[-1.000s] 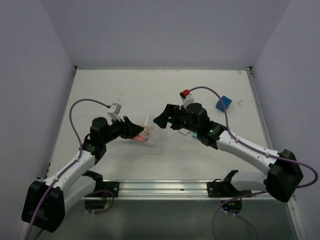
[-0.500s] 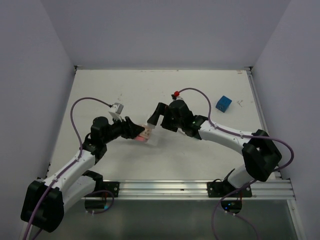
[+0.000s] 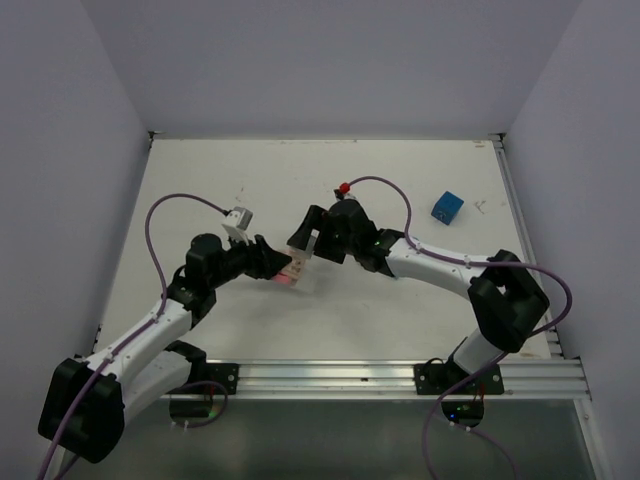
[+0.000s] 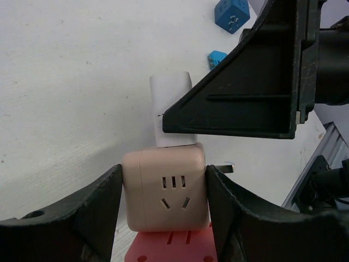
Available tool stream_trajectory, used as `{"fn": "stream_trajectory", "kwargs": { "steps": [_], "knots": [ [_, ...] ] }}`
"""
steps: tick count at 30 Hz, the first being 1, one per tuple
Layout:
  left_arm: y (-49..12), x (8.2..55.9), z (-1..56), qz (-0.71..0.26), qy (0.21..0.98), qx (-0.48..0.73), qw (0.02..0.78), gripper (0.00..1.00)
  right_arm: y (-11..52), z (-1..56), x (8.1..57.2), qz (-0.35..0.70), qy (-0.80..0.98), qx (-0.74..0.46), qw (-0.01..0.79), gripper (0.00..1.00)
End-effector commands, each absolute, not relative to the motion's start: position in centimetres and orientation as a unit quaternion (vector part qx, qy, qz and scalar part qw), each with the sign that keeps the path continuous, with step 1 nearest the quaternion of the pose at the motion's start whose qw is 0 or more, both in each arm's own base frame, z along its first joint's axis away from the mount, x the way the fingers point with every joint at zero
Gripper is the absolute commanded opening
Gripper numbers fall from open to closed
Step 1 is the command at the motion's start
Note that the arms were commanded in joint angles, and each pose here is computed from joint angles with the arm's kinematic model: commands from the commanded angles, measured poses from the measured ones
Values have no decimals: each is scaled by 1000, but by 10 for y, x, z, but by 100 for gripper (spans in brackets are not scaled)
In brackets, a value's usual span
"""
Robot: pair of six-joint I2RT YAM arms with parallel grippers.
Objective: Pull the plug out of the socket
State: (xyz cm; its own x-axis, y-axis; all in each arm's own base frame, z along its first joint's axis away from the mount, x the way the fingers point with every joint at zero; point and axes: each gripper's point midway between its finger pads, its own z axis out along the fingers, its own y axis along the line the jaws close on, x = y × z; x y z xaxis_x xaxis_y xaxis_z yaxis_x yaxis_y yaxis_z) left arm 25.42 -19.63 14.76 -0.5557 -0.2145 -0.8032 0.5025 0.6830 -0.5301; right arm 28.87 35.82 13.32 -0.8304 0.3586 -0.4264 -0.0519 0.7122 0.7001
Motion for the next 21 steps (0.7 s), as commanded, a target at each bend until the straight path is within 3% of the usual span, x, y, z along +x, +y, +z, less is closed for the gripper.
{"fn": "stream_trajectory", "kwargs": {
  "steps": [1,4,10,13,14,17,21],
  "knots": [
    [-202,272,204,-392,741,110,534,6,376,155,297,403,864,89,288,87],
    [-202,272,202,-387,744,110,534,5,377,152,297,404,865,90,284,81],
    [-203,270,197,-376,752,108,530,2,374,146,297,399,866,103,283,55],
    [-204,268,193,-372,758,107,525,0,372,145,298,395,866,107,286,34],
    [-205,267,194,-373,758,106,524,0,371,144,299,394,867,108,286,19],
    [-206,263,190,-374,763,107,515,0,369,144,301,392,867,112,286,0],
    [-209,257,175,-363,782,111,495,0,362,143,310,372,870,118,300,0]
  ]
}}
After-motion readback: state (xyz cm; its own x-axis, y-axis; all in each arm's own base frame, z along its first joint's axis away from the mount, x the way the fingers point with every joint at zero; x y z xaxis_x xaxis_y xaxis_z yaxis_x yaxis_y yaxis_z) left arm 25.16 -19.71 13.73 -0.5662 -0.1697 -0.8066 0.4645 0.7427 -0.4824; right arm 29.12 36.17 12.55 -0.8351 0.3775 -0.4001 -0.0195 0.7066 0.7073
